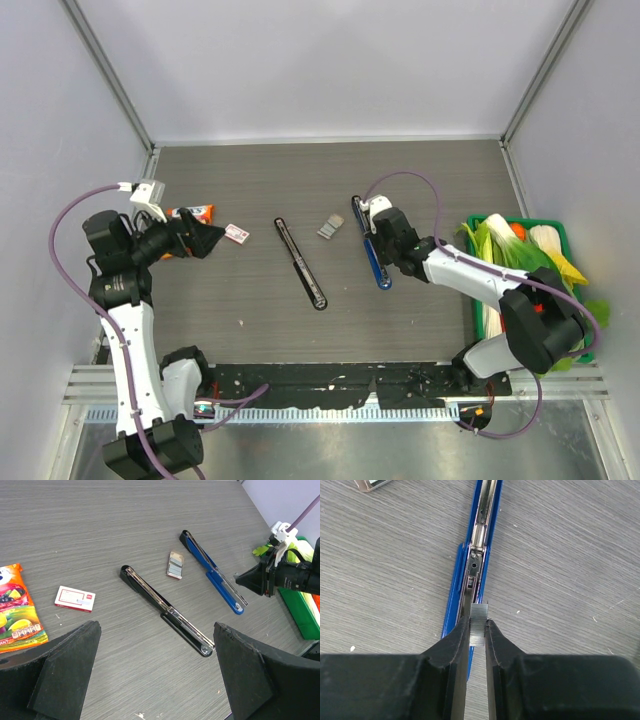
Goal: Load the staples into the stapler
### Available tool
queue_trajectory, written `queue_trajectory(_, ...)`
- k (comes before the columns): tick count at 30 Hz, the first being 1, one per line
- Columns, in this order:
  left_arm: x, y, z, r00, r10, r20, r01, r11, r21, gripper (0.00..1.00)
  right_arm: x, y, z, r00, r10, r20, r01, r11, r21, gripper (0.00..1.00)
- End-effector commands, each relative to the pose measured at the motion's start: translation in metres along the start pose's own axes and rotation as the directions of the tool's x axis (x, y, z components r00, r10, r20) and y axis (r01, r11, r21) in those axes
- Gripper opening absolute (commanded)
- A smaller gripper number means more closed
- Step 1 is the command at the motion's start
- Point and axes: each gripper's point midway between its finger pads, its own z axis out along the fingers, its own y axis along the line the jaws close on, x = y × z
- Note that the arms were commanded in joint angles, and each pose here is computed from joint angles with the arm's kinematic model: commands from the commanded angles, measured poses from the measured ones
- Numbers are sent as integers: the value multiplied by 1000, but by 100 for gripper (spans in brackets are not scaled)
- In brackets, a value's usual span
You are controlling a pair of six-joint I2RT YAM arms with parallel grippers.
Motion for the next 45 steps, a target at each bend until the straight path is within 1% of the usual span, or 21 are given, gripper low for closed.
queue_trajectory(1,-9,1,-1,999,24,37,-24,1000,-1,100,-2,-2,-2,998,56,10,-56,998,26,15)
queue_trajectory(3,-10,2,-1,999,24,38,-23,1000,-6,100,-4,0,-4,997,73,16,-73,997,23,15)
queue_trajectory(6,-9,3,0,999,18,36,-18,1000,-4,100,-1,-1,-1,996,84,0,-84,996,33,15)
queue_trajectory(10,-9,5,1,999,13,35,-12,1000,-6,100,1,5,-1,994,112,-18,-112,994,11,15)
queue_trajectory(16,-9,6,0,999,14,37,-14,1000,-11,100,11,13,2,992,113,-57,-114,993,-20,14)
queue_trajectory(17,-9,6,0,999,14,37,-14,1000,-11,100,10,17,2,992,112,-57,-115,992,-42,14)
queue_trajectory(20,-9,8,1,999,12,35,-12,1000,-13,100,10,18,2,992,111,-57,-114,992,-50,14)
queue_trajectory(34,-9,8,0,999,11,38,-10,1000,-14,100,11,18,1,994,95,-52,-98,994,-55,14)
queue_trajectory(45,-9,8,0,999,9,38,-9,1000,-15,100,15,11,2,992,111,-61,-115,992,-54,13)
